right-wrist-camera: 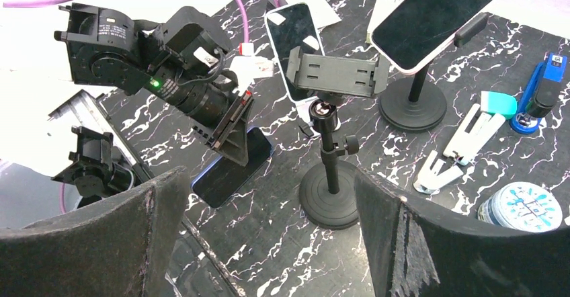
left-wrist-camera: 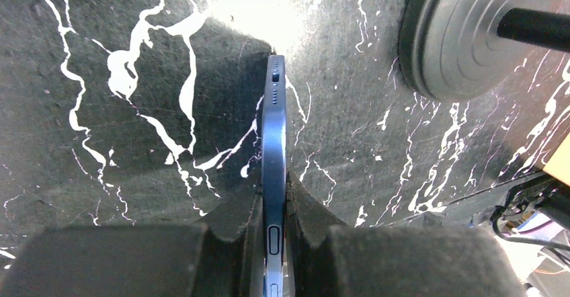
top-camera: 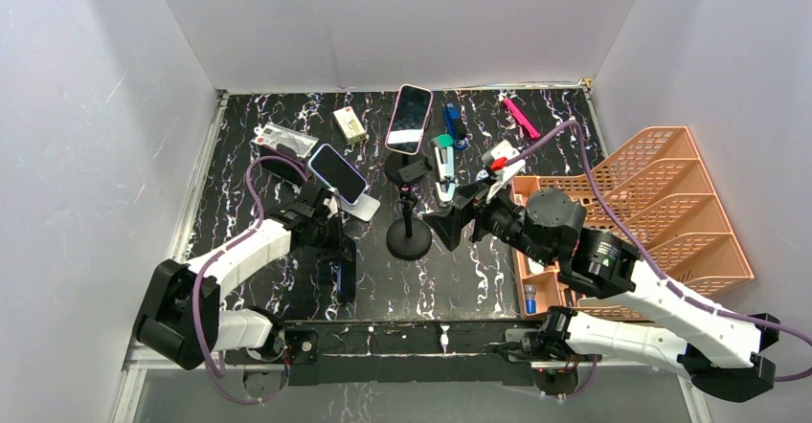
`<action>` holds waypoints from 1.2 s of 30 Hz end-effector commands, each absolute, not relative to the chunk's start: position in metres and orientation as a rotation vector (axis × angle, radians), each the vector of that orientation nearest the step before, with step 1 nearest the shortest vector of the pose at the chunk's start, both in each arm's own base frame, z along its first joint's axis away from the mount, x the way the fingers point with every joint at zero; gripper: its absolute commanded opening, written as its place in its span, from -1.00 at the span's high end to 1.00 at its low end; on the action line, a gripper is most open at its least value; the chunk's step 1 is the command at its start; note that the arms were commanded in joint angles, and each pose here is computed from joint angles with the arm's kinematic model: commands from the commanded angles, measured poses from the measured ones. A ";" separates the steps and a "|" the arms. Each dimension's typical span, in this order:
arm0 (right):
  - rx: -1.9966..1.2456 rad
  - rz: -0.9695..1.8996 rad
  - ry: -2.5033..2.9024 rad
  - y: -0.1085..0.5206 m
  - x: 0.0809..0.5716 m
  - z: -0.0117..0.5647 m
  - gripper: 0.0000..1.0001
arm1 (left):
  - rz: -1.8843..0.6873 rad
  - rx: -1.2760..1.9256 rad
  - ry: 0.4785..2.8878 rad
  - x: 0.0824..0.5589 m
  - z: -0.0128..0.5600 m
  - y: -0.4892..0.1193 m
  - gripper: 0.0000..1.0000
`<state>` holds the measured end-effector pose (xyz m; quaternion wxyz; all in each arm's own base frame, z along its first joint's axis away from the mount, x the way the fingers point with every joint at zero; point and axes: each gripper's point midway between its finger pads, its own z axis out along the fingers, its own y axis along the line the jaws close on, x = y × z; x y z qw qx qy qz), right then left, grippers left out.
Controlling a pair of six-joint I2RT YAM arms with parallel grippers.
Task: Remove the phone from the phone stand
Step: Place the phone at the center of the board.
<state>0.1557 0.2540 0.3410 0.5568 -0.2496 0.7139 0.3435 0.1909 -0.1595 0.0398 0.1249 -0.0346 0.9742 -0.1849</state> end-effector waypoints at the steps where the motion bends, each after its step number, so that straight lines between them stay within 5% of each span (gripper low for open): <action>1: -0.556 0.813 1.667 0.251 0.157 0.346 -0.97 | -0.581 -0.115 2.812 0.200 0.045 -0.158 1.00; 10: -0.556 0.810 1.677 0.253 0.158 0.343 -0.97 | -0.519 -0.115 2.836 0.196 0.038 -0.146 0.51; 36: -0.550 0.775 1.701 0.250 0.161 0.339 -0.97 | -0.331 -0.153 2.807 0.204 0.041 -0.123 0.23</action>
